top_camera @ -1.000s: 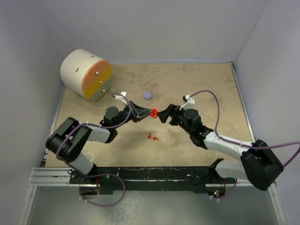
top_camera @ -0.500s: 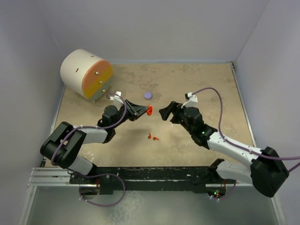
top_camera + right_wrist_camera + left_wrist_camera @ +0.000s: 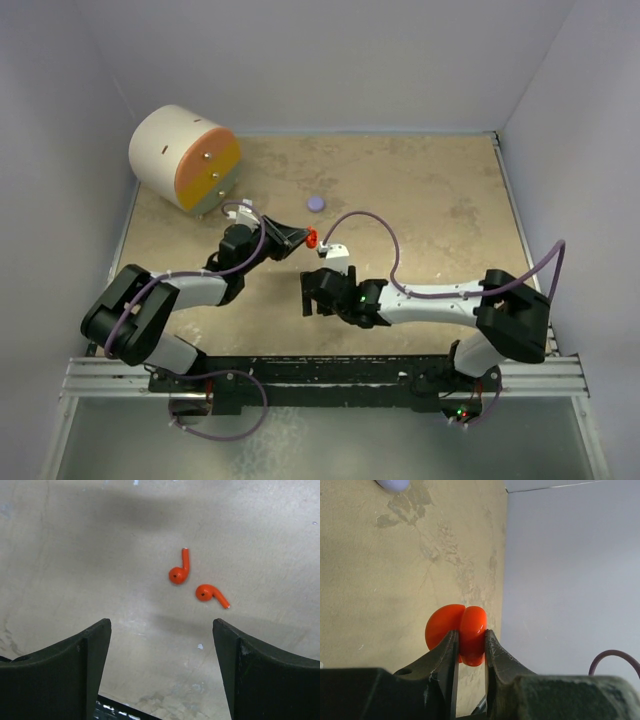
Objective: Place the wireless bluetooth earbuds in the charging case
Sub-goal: Pick up the earbud from the center of the board.
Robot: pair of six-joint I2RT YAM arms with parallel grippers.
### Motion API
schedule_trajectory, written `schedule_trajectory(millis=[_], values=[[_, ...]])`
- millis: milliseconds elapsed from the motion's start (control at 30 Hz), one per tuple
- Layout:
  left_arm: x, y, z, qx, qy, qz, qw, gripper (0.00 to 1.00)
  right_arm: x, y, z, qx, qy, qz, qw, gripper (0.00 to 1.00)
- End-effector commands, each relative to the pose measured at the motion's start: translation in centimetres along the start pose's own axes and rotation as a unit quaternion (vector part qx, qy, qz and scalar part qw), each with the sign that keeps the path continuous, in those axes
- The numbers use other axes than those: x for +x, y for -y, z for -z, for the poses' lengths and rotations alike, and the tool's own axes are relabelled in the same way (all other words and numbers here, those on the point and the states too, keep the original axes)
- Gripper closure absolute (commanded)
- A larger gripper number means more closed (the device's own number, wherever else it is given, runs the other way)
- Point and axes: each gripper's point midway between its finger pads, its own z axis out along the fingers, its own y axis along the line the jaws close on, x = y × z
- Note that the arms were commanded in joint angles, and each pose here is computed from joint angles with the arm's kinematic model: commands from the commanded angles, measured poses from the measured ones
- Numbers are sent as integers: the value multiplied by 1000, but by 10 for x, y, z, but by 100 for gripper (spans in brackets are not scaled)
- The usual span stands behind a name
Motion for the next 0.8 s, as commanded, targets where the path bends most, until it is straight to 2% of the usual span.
schedule_trajectory(millis=[0, 433, 633, 767], values=[[-13, 18, 1, 25, 21, -22, 999, 100, -17, 10, 9, 49, 30, -13, 998, 17], [-11, 12, 5, 27, 16, -17, 999, 100, -27, -13, -1, 3, 50, 20, 999, 29], [-12, 12, 7, 28, 17, -15, 999, 100, -30, -22, -11, 5, 51, 37, 998, 36], [-13, 14, 9, 29, 19, -16, 999, 100, -32, -13, -11, 27, 53, 32, 998, 36]])
